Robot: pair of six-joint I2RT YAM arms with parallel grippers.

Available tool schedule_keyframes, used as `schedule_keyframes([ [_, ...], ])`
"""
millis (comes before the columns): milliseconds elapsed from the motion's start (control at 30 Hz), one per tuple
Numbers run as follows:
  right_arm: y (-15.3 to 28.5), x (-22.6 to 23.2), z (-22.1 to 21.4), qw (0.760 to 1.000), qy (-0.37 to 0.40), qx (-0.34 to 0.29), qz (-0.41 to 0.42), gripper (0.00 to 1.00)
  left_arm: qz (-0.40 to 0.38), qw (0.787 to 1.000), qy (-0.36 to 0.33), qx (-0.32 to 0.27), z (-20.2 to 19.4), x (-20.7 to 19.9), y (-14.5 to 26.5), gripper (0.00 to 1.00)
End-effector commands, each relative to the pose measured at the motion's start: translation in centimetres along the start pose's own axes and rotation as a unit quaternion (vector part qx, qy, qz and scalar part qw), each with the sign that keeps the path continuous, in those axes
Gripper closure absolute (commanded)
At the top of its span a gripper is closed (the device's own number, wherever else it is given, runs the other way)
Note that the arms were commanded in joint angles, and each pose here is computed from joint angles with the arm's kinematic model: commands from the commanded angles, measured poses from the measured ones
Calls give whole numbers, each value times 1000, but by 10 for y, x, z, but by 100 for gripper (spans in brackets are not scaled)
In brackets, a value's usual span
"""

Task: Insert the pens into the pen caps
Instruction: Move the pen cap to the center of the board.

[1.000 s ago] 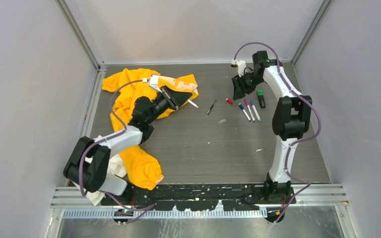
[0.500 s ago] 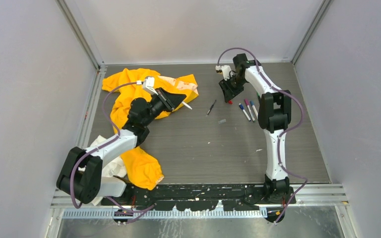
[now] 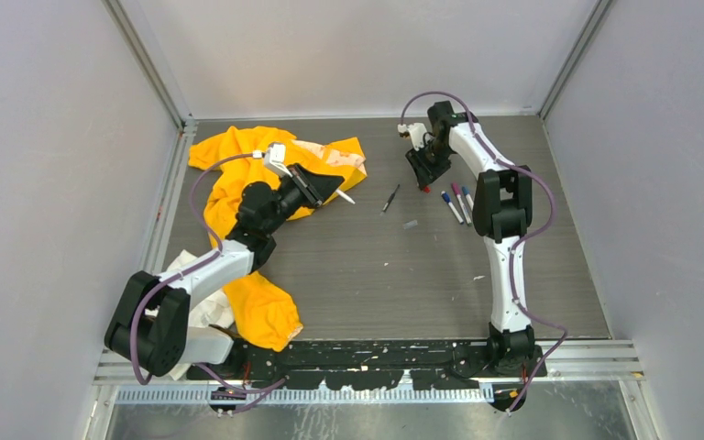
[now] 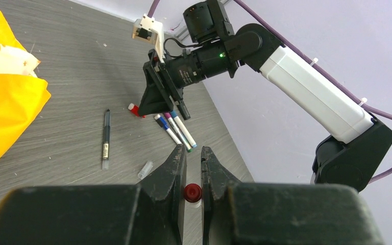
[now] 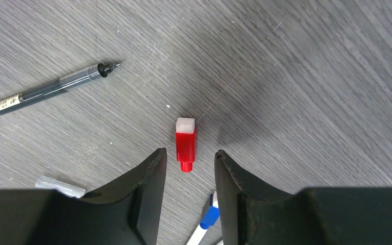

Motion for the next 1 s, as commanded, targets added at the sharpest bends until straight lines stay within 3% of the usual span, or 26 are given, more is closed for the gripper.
schedule_keyframes([
  [0, 1, 4, 9, 1000, 11, -7, -8, 58, -15, 1000, -1, -21, 9, -6, -2, 99],
  [333, -9, 11, 6, 1000, 4, 4, -1, 70, -16, 1000, 3, -20, 9, -6, -1, 99],
  [633, 12, 21, 2, 999, -31, -19, -4, 93, -20, 999, 2, -25, 10, -7, 0, 99],
  [800, 43, 48, -9, 988, -140, -66, 26, 96, -21, 999, 0, -30, 9, -7, 3, 99],
  [967, 63, 76, -45, 959, -274, -69, 16, 96, -25, 999, 2, -35, 7, -6, 4, 100],
])
Point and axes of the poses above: each gripper's point midway between its finger pads, its own y axis back along the fingers, its own x axis along the line the jaws close on, z = x × y, the point moved 5 cm from there along y, back along the fingers, and after that the axes turned 4 degrees about -y, right-handed, at the moved point
